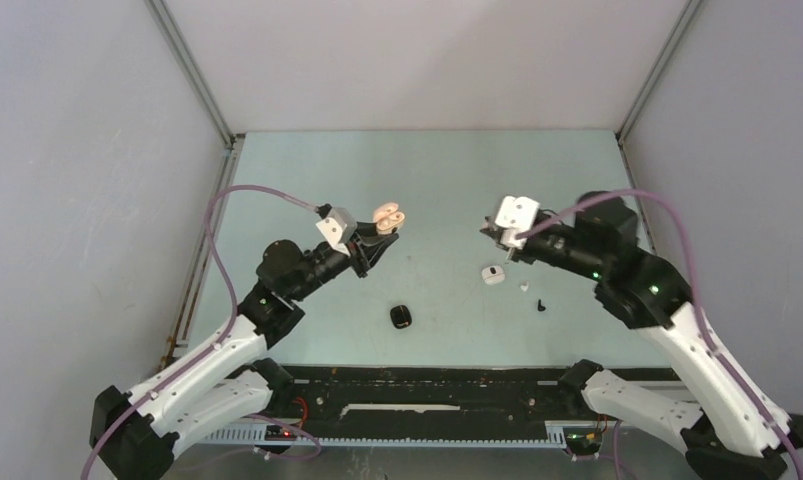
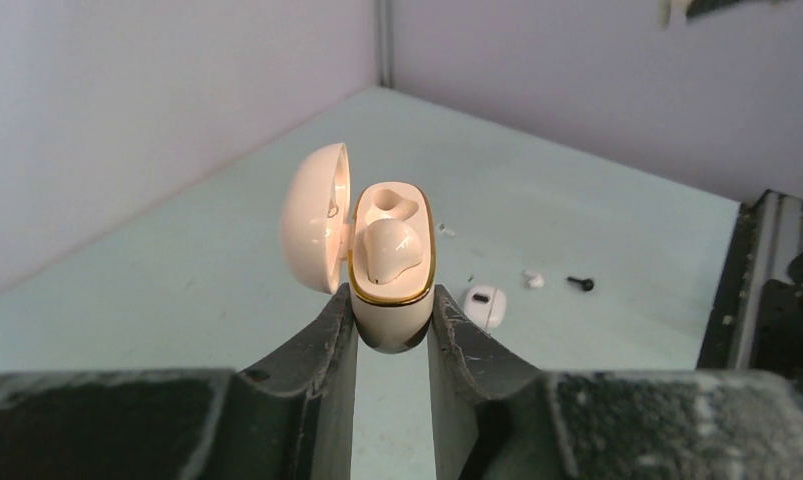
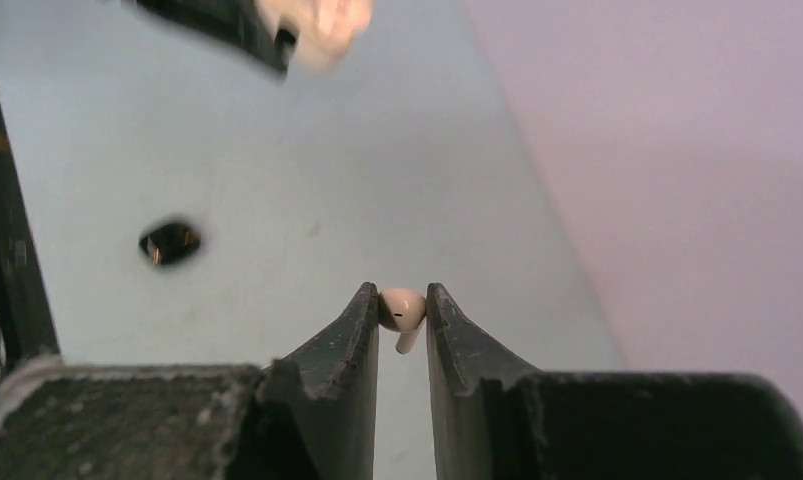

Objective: Insert the wireless bluetooth earbuds into the charging case
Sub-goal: Pick up the earbud from the center of the board, then place the earbud in the charging case.

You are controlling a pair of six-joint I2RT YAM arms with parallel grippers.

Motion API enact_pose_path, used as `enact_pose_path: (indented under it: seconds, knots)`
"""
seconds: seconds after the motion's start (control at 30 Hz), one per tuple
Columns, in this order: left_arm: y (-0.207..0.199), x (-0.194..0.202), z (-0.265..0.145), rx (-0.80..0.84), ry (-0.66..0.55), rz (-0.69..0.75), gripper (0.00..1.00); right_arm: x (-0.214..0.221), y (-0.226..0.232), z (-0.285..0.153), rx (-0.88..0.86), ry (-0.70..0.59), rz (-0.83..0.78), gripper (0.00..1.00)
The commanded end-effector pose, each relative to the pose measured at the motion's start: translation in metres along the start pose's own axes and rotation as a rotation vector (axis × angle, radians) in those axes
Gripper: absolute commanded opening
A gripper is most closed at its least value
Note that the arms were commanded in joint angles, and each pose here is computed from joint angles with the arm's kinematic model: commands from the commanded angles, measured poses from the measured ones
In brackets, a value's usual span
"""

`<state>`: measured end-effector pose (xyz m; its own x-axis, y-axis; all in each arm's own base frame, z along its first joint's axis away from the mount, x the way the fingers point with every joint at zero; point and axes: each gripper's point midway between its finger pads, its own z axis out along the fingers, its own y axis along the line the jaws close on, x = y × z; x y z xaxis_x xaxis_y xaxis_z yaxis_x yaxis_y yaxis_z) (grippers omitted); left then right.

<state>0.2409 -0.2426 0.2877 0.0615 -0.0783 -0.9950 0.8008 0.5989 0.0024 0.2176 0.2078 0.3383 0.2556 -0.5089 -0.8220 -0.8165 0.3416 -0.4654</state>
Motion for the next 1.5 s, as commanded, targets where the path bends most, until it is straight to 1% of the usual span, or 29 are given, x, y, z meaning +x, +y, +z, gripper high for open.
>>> enact_pose_path:
  seconds: [0.0, 0.1, 0.23, 0.5, 0.73, 0.97, 1.27, 1.47]
  knots:
    - [-0.021, -0.066, 0.017, 0.048, -0.19, 0.032, 0.0, -0.094, -0.032, -0.032, 0.142, -0.363, 0.092, 0.0]
    - [-0.038, -0.075, 0.028, 0.082, -0.233, 0.037, 0.0, -0.117, -0.038, -0.041, 0.161, -0.438, 0.207, 0.0]
    - [-0.053, -0.077, 0.04, 0.091, -0.26, 0.019, 0.0, -0.124, -0.048, -0.041, 0.202, -0.465, 0.365, 0.0]
    - [-0.068, -0.086, 0.056, 0.121, -0.279, -0.02, 0.0, -0.125, -0.04, -0.027, 0.147, -0.462, 0.458, 0.0]
    - [-0.074, -0.097, 0.061, 0.145, -0.292, -0.076, 0.0, -0.117, -0.039, -0.007, 0.169, -0.423, 0.438, 0.0]
    - [-0.08, -0.105, 0.064, 0.161, -0.299, -0.131, 0.0, -0.115, -0.041, -0.003, 0.191, -0.439, 0.429, 0.0]
    - [-0.086, -0.101, 0.066, 0.19, -0.286, -0.145, 0.0, -0.117, -0.041, 0.001, 0.213, -0.474, 0.382, 0.0]
    - [-0.088, -0.101, 0.064, 0.199, -0.285, -0.145, 0.0, -0.112, -0.035, 0.008, 0.198, -0.461, 0.363, 0.0]
